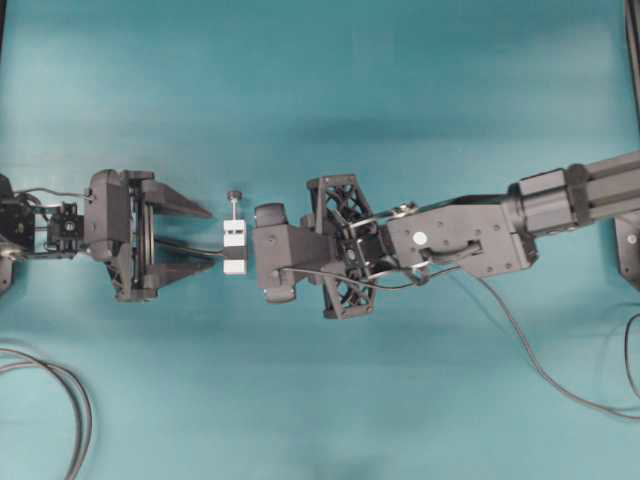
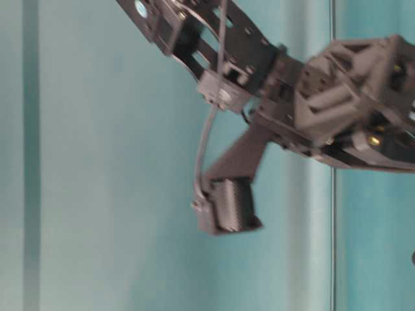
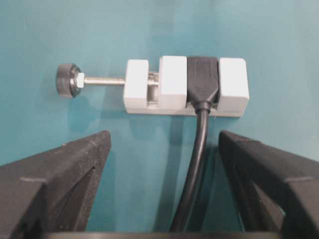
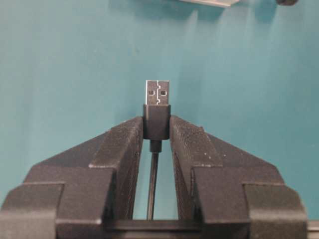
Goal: Insert the USB cable into the female connector supported by the left arm.
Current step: 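Raise the clamp and bring the plug toward the connector opening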
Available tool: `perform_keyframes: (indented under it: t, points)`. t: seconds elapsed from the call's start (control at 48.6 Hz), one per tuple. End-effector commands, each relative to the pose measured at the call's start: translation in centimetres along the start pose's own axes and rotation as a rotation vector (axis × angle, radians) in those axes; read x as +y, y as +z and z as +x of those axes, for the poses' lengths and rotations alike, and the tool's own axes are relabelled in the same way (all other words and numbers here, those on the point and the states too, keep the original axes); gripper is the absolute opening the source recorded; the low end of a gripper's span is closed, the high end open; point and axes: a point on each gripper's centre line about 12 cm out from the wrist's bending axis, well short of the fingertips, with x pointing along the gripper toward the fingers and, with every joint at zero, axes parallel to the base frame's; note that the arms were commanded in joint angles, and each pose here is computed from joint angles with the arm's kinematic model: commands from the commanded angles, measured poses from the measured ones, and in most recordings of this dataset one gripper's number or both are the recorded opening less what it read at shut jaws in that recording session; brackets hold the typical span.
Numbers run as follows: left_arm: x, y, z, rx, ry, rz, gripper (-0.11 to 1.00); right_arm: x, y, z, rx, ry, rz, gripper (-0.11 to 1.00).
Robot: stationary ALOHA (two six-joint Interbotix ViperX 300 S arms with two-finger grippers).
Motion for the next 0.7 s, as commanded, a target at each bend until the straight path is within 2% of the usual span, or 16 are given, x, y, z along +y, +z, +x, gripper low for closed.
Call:
perform_keyframes:
  t: [0.0,0.515,0.68]
  points:
    - [0.1,0.5,0.2,-0.032,0.005,-0.007,0.94,-0.4,1.5,-0.5,-0.033,-0.010,0.009,0.21]
    - [0.1,0.7,0.9,-0.020,0.004,-0.006,0.94,-1.4,2.3,0.8,-0.013,-0.030,0.020,0.21]
    - [0.0,1.3,1.6,-0.037,0.003,-0.005,0.94,-1.6,2.5,1.3,-0.014,-0.032,0.025,0.21]
